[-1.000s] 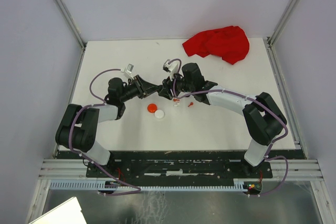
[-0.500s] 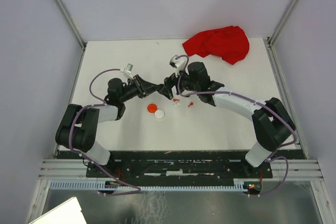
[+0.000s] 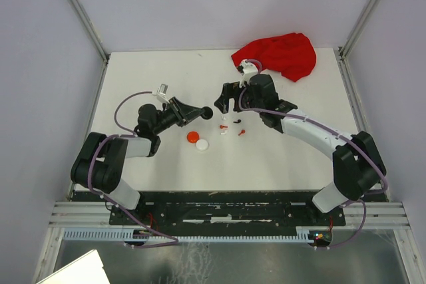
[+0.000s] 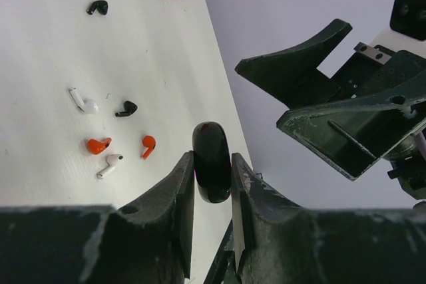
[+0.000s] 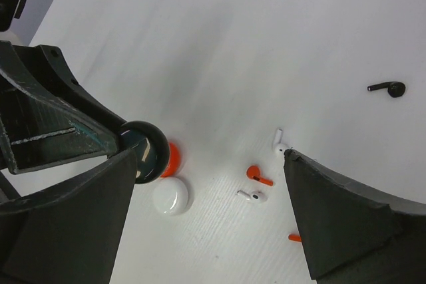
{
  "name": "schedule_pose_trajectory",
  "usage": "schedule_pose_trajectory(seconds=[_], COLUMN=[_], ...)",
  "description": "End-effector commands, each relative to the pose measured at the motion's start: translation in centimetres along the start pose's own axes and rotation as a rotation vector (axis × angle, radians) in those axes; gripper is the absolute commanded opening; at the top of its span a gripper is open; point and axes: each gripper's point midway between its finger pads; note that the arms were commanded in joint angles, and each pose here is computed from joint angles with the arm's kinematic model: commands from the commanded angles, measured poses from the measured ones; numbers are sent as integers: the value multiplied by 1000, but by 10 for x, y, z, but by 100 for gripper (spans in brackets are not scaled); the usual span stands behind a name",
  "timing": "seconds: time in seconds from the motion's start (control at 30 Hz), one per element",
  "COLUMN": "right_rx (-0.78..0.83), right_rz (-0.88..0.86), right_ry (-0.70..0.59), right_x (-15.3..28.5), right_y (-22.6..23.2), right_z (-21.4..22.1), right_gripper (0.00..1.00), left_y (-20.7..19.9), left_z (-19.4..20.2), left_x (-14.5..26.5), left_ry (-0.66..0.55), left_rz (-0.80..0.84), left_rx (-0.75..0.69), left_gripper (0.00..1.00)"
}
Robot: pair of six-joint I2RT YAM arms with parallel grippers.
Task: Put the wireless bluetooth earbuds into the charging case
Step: Open the charging case.
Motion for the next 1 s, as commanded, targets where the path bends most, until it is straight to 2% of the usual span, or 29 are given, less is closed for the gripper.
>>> schedule_pose_trajectory(seconds=[0.0,0.5,0.97], right_rx=[-43,-46,-25], right_rz=[-4,-51,-8], right_ry=[-25,72,57], right_x=[-3,-22,-28], right_y=[5,14,5], right_z=[-10,27,20], right_gripper=[99,99,99], left_y=[-27,-43,-53], left_z=[-5,-7,-7], left_x=[-3,-7,-5], left_ry=[-57,-77,-86], left_rz=[83,124,149], left_rx=[-6,19,42], left_gripper=[3,3,3])
Point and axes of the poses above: each gripper's point midway between its finger pads, its own x axis back along the fingers, its own y axis along the line the jaws close on, z = x × y, and after that the axes turned 14 degrees about x, right-handed
